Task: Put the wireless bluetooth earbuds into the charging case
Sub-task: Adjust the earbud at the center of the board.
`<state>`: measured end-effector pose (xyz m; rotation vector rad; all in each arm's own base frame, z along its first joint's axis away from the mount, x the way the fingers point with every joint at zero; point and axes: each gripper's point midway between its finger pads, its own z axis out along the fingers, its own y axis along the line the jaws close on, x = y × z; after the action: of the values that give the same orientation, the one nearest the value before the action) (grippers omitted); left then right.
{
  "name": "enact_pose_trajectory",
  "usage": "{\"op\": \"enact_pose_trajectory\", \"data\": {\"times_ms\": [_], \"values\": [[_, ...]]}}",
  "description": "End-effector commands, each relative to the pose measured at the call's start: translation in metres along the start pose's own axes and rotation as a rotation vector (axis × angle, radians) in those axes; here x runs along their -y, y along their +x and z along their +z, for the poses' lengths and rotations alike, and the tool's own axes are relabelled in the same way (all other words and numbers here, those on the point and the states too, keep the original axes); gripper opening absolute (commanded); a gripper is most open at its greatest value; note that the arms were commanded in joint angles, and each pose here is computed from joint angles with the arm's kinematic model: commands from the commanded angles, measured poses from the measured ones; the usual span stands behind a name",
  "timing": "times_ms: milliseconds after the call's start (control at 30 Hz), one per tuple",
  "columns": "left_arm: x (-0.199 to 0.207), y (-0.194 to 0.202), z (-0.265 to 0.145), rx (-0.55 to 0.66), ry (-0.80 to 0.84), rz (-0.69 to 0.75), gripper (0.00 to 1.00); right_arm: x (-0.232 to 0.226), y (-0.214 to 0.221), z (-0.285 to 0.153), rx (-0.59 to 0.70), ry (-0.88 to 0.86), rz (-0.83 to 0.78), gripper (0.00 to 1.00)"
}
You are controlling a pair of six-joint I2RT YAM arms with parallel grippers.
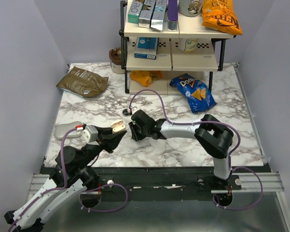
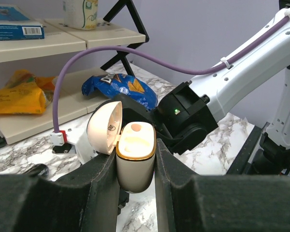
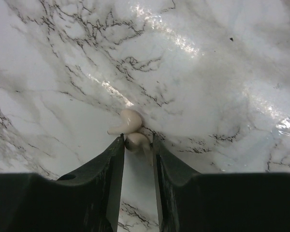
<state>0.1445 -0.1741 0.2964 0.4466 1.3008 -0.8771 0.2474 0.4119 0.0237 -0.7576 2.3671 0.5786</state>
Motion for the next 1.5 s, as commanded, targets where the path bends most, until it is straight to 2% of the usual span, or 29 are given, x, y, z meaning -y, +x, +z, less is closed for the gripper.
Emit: {"op": "enact_pose_trajectory", "data": {"times_ms": [0,433,633,733,900,1200,1300,1467], "values": [[-0.003,-0.003,-0.001,0.004,-0.022,-0.006,0.0,0.055,0.045,-0.008,-0.112,0.231,0.05,0.38],[-0.003,0.0,0.001,-0.008,-0.024,-0.014,0.0,0.146,0.052,-0.03,-0.097,0.392,0.292,0.38],[-0.003,0.0,0.002,-0.011,-0.025,-0.015,0.0,0.166,0.05,-0.034,-0.073,0.416,0.358,0.39],[-0.003,0.0,0.003,-0.013,-0.024,-0.017,0.0,0.164,0.047,-0.036,-0.06,0.399,0.359,0.43],[-0.008,-0.001,0.003,-0.007,-0.051,-0.021,0.0,0.137,0.036,-0.046,-0.035,0.27,0.414,0.51],[-0.01,0.001,0.009,-0.001,-0.067,-0.047,0.0,0.097,0.047,-0.059,-0.018,0.187,0.711,0.51],[-0.011,0.003,0.01,-0.005,-0.074,-0.059,0.0,0.081,0.034,-0.061,0.013,0.175,0.704,0.52],[-0.011,0.002,0.01,-0.001,-0.077,-0.074,0.0,0.071,0.029,-0.052,-0.024,0.219,0.629,0.53]]}}
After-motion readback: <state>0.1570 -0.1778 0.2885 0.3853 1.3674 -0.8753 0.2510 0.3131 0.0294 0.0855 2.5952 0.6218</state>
